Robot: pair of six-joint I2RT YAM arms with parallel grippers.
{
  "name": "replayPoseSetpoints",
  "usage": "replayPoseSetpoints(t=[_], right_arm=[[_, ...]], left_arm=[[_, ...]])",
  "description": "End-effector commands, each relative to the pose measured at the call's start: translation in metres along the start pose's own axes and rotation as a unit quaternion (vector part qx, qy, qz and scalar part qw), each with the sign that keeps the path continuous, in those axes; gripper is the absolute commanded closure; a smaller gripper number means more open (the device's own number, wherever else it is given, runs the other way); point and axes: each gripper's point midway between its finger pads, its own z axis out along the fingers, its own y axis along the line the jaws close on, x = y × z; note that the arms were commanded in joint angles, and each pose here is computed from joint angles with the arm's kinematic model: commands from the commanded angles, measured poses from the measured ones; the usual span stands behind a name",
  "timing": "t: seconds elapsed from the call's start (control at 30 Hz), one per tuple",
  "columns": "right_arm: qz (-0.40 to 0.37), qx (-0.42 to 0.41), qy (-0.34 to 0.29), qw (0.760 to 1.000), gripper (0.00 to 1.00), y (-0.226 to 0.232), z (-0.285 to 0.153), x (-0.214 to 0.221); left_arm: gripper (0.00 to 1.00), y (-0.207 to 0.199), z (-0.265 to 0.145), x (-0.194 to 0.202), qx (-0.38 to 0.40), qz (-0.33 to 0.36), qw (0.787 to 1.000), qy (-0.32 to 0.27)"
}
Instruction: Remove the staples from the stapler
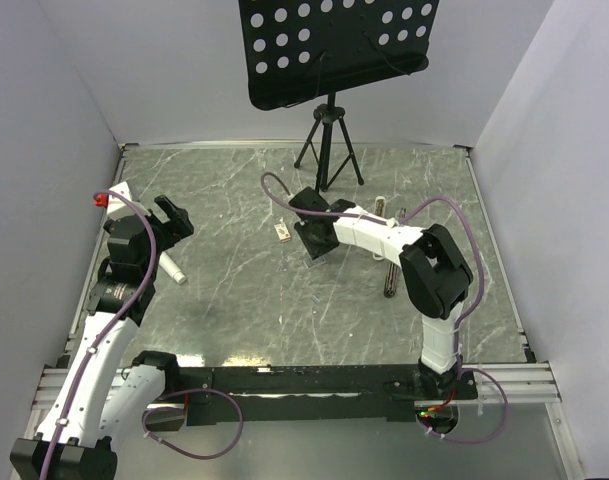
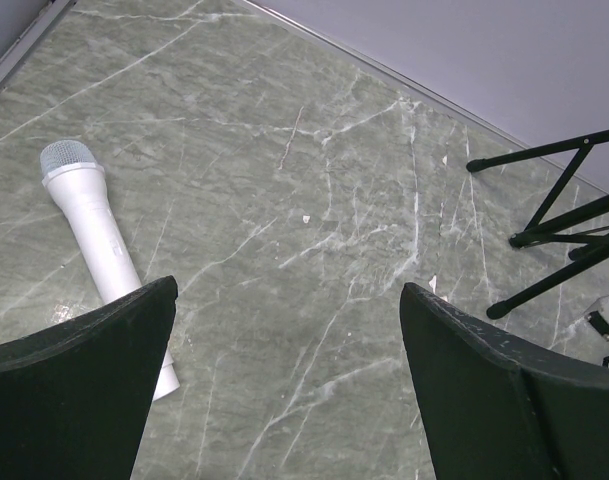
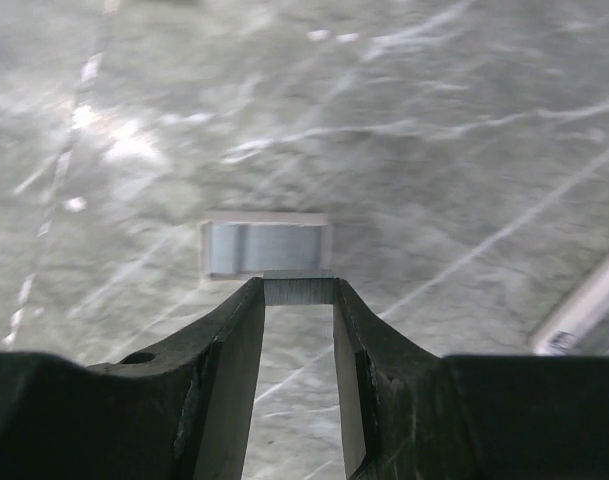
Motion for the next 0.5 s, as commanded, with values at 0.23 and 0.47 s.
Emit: replayPoseSetpoints(t=[0.23, 0.47], right_arm=[[0.025, 0.057, -0.031, 0.998, 0.61, -0.051, 0.012, -0.043], [0.013, 0.042, -0.021, 0.999, 0.61, -0.047, 0.024, -0.046]], left_arm=[[0.03, -0.005, -0.001, -0.007, 0.012, -0.003, 1.000, -0.015], [0.03, -0.006, 0.000, -0.008, 0.013, -0.003, 1.000, -0.015]])
